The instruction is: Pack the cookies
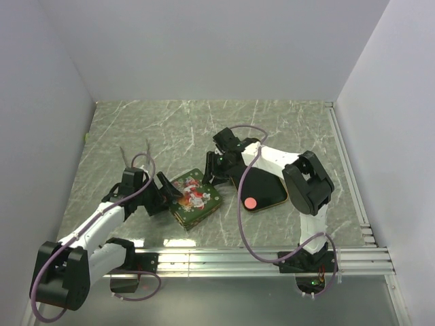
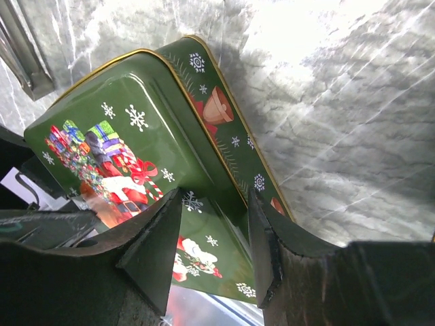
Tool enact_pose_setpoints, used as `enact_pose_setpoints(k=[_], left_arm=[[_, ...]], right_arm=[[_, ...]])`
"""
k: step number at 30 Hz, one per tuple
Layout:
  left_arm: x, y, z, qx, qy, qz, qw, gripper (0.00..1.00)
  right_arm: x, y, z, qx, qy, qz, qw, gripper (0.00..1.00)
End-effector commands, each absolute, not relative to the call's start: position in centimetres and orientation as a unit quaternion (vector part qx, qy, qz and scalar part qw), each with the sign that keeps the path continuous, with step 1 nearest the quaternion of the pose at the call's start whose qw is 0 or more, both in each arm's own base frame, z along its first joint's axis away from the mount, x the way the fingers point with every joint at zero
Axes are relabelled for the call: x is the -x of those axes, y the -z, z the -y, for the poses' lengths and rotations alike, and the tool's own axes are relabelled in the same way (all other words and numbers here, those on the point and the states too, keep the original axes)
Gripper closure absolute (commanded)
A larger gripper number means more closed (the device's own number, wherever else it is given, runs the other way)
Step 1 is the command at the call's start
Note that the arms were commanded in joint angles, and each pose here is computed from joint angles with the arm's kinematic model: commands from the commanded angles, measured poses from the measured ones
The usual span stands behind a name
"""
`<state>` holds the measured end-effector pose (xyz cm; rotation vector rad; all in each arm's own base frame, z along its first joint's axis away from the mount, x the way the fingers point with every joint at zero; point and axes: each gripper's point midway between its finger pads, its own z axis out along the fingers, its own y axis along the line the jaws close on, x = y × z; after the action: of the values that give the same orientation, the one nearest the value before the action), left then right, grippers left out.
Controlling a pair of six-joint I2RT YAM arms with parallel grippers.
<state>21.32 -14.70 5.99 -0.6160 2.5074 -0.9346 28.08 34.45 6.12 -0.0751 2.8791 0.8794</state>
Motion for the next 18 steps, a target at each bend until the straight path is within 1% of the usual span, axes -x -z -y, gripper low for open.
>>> enact_pose_setpoints(k=[1, 4, 5, 6, 10, 14, 17, 18], left_arm=[[-22.5, -7.9, 16.1, 0.189, 0.378, -0.878, 0.224, 0.06], [-22.4, -7.9, 16.0, 0.191, 0.378, -0.877, 0.227, 0.07], [-22.4, -7.9, 16.0, 0.191, 0.378, -0.877, 0.227, 0.05], [-22.4, -7.9, 16.0, 0.19, 0.379, -0.877, 0.226, 0.01], [-22.6, -7.8, 16.0, 0.19, 0.376, -0.878, 0.226, 0.01], [-22.8, -7.9, 15.9, 0.192, 0.373, -0.879, 0.227, 0.01], [-22.6, -7.8, 15.9, 0.194, 0.373, -0.879, 0.227, 0.03], [-22.6, -7.8, 15.9, 0.194, 0.373, -0.878, 0.228, 0.1]], right_arm=[[-24.5, -8.7, -37.7, 0.053, -0.342, -0.937, 0.036, 0.52], [-24.0, -9.2, -38.2, 0.059, -0.35, -0.934, 0.038, 0.52], [-23.7, -9.4, -38.5, 0.064, -0.355, -0.932, 0.038, 0.52], [-23.2, -9.6, -38.9, 0.071, -0.359, -0.93, 0.035, 0.52], [-21.5, -10.2, -40.7, 0.106, -0.377, -0.92, 0.032, 0.52], [-20.4, -10.2, -41.0, 0.131, -0.379, -0.916, 0.033, 0.52], [-19.9, -9.6, -40.5, 0.129, -0.376, -0.917, 0.027, 0.52], [-19.7, -9.3, -40.3, 0.128, -0.372, -0.919, 0.024, 0.52]])
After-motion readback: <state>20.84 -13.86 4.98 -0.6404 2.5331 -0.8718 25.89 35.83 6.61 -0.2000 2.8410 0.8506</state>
